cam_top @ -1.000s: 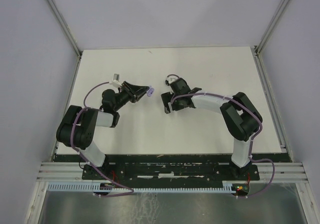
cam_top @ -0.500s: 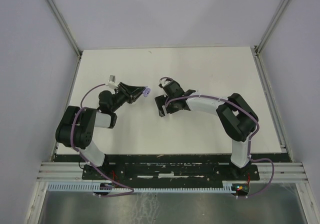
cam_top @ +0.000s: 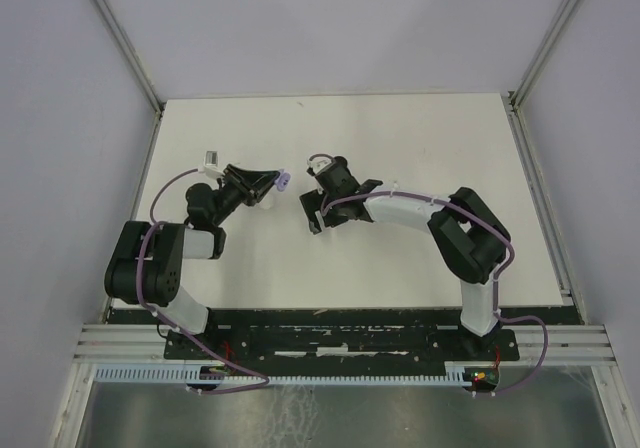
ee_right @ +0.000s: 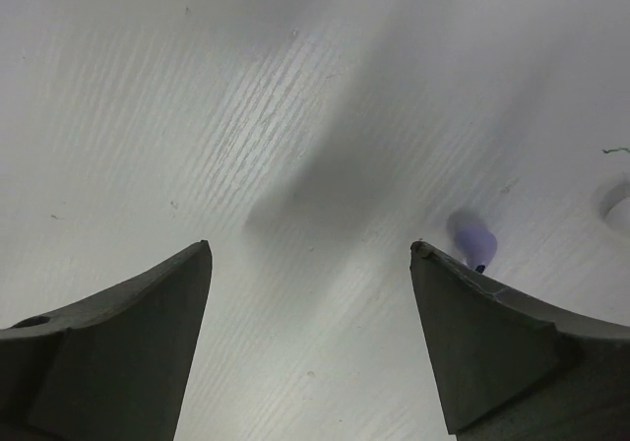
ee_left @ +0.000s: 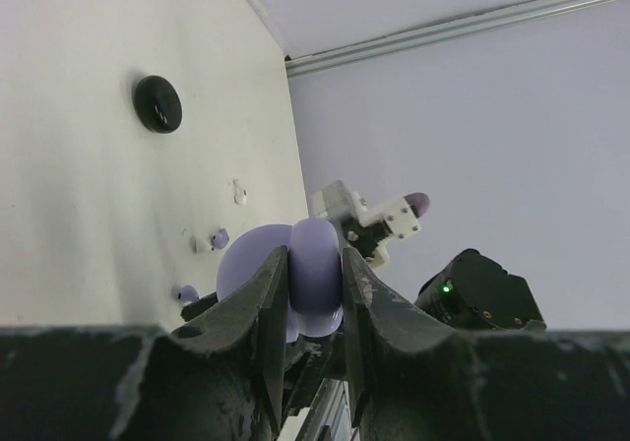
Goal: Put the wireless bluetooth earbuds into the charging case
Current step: Pick up the earbud from the center of the board.
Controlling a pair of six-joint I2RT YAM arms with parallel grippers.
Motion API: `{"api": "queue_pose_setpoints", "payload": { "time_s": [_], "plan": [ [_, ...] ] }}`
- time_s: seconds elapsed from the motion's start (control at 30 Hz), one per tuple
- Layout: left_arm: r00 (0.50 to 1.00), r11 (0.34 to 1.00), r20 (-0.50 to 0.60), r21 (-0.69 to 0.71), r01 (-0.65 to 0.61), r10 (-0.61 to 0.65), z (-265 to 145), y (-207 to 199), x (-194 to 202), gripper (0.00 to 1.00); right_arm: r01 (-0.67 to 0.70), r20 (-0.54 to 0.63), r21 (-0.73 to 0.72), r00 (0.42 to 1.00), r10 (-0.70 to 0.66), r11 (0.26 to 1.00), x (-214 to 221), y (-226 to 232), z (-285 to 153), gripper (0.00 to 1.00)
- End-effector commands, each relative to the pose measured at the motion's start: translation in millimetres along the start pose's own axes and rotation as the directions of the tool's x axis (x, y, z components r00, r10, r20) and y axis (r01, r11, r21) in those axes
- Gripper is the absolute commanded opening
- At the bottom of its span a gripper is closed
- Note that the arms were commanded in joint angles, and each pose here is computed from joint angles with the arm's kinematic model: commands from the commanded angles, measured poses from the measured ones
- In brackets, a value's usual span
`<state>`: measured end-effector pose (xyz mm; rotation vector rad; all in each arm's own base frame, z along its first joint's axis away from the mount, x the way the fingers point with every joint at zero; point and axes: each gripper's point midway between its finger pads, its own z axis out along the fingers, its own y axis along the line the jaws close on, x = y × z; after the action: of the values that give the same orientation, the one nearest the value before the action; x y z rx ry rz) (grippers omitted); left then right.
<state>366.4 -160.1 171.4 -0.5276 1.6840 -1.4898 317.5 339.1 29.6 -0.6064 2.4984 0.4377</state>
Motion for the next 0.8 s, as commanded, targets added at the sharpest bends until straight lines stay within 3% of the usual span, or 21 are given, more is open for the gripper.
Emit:
{"api": "queue_pose_setpoints", "payload": {
  "time_s": [0.0,0.13,0.27,0.33,0.5,0.77],
  "plan": [
    [1.0,0.998,0.0,0.056,-0.015,0.015,-4.7,-18.3,-3.2,0.03,0.028,0.176,0.029,0.984,-0.033,0.999,-52.7,5.8,-45.1,0.89],
    [1.0,0.998,0.001,0.053,-0.014,0.014,-5.1,-17.7,-3.3,0.03,0.024,0.174,0.148,0.983,-0.05,0.989,-56.8,-14.5,-63.5,0.88],
    [1.0,0.999,0.003,0.052,-0.015,0.014,-5.8,-18.5,-3.8,0.03,0.05,0.094,0.265,0.993,-0.077,0.963,-48.6,-34.8,-66.3,0.86],
    [1.0,0.999,0.007,0.05,-0.016,0.016,-6.4,-19.0,-4.3,0.03,0.058,0.063,0.3,0.995,-0.081,0.952,-43.6,-41.3,-63.3,0.81],
    [1.0,0.999,0.012,0.044,-0.022,0.022,-7.4,-19.6,-5.8,0.03,0.058,0.036,0.324,0.997,-0.073,0.944,-39.4,-45.2,-50.9,0.69],
    [1.0,0.999,0.012,0.04,-0.02,0.02,-7.8,-18.3,-6.3,0.03,0.052,0.007,0.322,0.998,-0.057,0.945,-40.4,-44.7,-32.8,0.62]
  ]
}}
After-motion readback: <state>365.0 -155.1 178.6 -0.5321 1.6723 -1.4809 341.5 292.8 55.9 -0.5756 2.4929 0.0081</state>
